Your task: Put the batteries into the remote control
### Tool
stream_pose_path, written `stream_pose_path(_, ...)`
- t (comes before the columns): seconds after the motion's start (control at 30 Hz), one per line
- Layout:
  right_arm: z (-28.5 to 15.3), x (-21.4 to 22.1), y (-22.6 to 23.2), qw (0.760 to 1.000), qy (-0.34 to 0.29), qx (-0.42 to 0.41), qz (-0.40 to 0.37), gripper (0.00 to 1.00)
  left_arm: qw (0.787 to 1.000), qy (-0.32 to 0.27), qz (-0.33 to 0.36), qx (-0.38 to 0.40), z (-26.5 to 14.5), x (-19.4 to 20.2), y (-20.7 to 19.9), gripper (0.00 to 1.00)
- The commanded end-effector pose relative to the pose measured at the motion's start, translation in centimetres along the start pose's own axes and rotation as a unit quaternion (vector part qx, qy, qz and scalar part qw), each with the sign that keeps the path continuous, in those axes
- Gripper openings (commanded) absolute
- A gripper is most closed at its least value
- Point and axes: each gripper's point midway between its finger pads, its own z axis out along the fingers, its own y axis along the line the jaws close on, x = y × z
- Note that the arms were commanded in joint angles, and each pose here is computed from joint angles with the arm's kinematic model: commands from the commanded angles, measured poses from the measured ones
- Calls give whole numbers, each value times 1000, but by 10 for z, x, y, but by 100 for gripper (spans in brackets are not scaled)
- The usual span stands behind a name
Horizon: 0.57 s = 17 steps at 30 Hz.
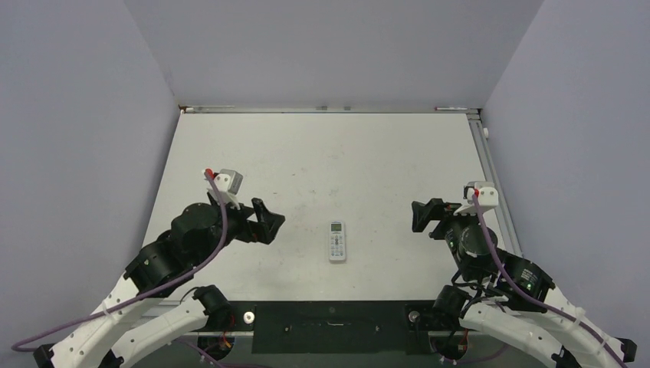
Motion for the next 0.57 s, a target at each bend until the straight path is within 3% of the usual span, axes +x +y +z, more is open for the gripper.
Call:
stream_pose_path(0.0, 4, 0, -14, 999, -35, 32, 4, 78, 998, -64, 2, 25, -13, -9, 4, 96)
stream_pose_path(0.37, 10, 13, -22, 997, -36, 60, 27, 77, 991, -128, -10, 35, -22, 17, 31, 96)
stream_pose_path(0.53, 14, 18, -15, 998, -17, 58, 9, 78, 992, -120, -4, 37, -20, 20, 30, 96)
